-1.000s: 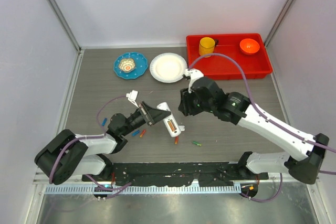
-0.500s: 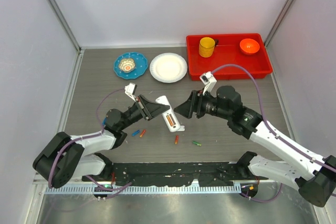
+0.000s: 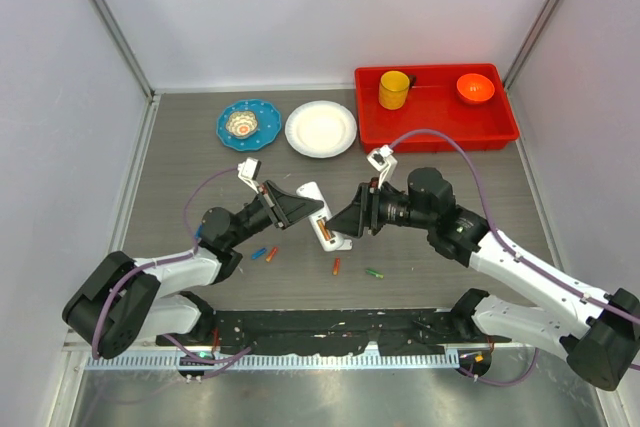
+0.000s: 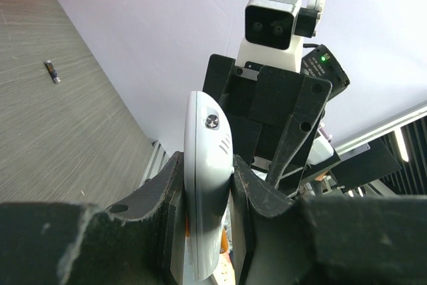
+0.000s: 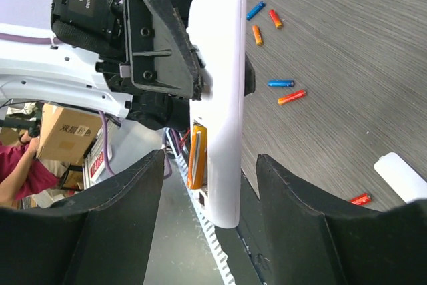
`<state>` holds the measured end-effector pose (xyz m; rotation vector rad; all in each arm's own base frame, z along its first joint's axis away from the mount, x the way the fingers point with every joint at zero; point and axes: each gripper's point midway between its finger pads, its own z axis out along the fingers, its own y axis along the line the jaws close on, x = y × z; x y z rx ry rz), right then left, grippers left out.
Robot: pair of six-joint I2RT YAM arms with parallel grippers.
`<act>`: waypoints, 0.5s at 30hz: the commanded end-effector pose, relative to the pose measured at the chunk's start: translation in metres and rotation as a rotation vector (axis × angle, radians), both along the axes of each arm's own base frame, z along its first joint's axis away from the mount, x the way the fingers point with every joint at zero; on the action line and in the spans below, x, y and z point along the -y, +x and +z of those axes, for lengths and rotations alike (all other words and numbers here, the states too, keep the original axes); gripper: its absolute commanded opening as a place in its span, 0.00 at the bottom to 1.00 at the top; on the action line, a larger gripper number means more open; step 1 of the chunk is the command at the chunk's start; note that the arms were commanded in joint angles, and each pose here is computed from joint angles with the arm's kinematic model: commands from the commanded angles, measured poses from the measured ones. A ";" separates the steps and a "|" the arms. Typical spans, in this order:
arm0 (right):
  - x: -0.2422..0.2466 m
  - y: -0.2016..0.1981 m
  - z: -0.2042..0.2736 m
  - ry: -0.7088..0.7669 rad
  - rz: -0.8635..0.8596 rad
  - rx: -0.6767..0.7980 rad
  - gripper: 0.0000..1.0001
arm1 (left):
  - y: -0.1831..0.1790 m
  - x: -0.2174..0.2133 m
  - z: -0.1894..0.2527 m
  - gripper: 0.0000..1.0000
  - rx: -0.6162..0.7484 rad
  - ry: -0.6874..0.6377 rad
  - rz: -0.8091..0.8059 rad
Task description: Load the batteries into the remote control
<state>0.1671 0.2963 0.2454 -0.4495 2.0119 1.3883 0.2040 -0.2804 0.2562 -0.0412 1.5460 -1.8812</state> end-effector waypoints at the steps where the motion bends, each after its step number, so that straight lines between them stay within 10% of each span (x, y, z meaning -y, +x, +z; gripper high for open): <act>1: -0.005 -0.005 0.011 0.044 0.053 0.039 0.62 | -0.017 -0.013 0.067 0.00 0.259 -0.171 0.006; 15: -0.005 -0.008 -0.011 -0.023 0.084 -0.009 0.58 | -0.017 -0.013 0.073 0.00 0.269 -0.181 0.004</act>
